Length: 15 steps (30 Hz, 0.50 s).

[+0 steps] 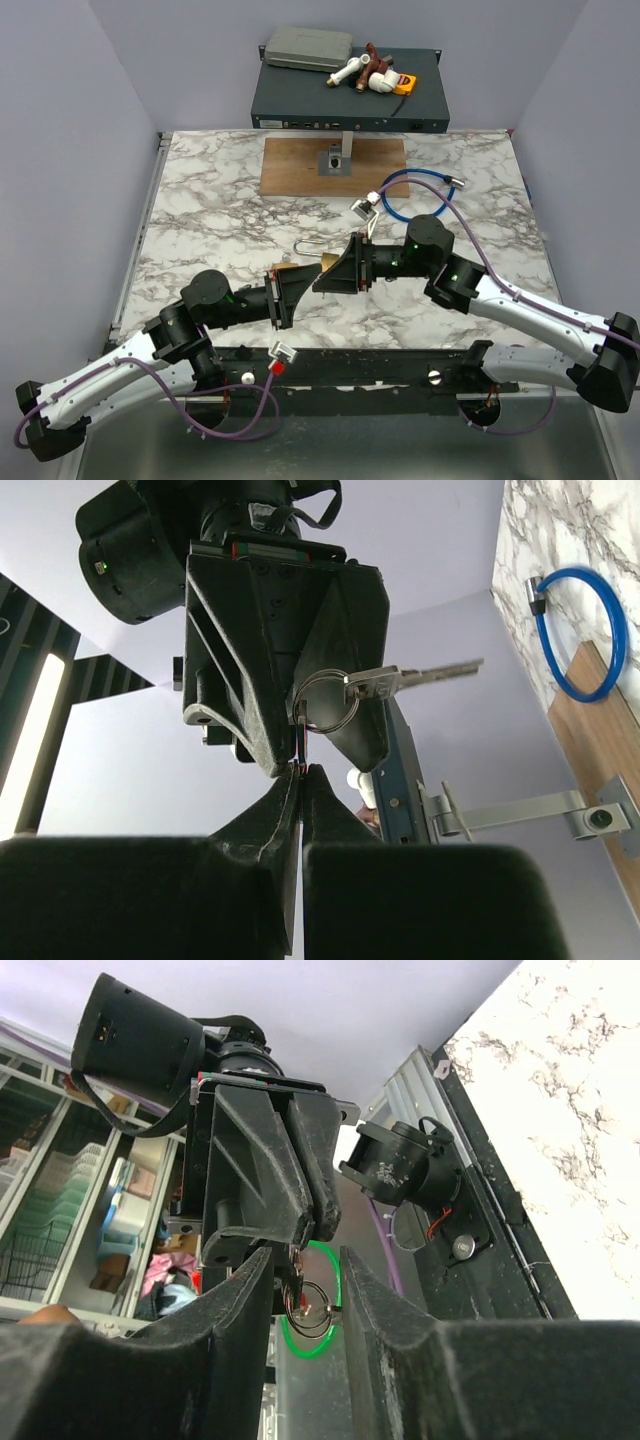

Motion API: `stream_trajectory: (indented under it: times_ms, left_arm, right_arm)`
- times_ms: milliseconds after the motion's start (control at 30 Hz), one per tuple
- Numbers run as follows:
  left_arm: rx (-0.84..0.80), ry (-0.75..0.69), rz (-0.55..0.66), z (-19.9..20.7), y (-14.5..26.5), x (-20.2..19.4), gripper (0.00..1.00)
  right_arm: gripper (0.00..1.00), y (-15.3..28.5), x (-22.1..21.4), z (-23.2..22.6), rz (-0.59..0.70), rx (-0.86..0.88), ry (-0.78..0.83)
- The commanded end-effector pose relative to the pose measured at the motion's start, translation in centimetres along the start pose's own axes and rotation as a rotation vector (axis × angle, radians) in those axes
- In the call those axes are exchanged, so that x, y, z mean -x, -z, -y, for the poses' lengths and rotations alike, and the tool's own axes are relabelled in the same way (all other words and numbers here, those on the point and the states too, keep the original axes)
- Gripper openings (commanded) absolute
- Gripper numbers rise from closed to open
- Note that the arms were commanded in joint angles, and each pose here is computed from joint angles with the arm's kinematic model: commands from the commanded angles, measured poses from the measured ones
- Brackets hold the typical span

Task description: Unlock with the key

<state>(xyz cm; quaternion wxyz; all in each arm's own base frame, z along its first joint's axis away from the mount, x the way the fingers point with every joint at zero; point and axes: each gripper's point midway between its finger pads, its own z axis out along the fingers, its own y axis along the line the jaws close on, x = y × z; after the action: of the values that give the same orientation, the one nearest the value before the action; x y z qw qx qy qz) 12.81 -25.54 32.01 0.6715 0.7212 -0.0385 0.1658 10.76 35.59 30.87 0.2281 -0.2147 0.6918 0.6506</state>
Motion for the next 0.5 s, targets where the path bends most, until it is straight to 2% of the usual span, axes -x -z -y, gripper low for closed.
stream_trajectory:
  times_ms: [0,33,133,233,300,367,433,467]
  left_arm:
    - [0.013,-0.032,-0.024,-0.3,-0.1,-0.4,0.0]
    - [0.014,-0.033,-0.021,-0.3,-0.1,-0.4,0.0]
    - [0.014,-0.043,-0.015,-0.2,-0.2,-0.2,0.0]
    - [0.014,-0.045,-0.022,-0.1,-0.1,-0.2,0.0]
    - [0.023,-0.033,-0.044,-0.3,-0.1,-0.6,0.06]
    - [0.032,-0.016,-0.075,-0.6,0.0,-1.3,0.2]
    - [0.035,0.024,-0.111,-0.8,0.0,-2.1,0.48]
    - [0.034,0.062,-0.133,-0.9,0.1,-2.6,0.67]
  right_arm:
    - [0.32,0.0,-0.5,-1.2,-0.029,0.068,0.006]
    - [0.27,0.0,-0.5,-1.3,-0.028,0.069,0.007]
    - [0.01,0.1,0.1,-1.5,-0.002,0.064,0.009]
    - [0.01,0.6,0.5,-1.9,0.028,0.062,0.015]
    - [0.01,0.9,0.5,-1.9,0.044,0.051,0.016]
    - [0.01,1.3,0.5,-1.5,0.059,0.022,0.021]
    - [0.01,1.8,0.4,-0.5,0.076,-0.04,0.025]
    - [0.01,2.1,0.4,0.1,0.081,-0.081,0.024]
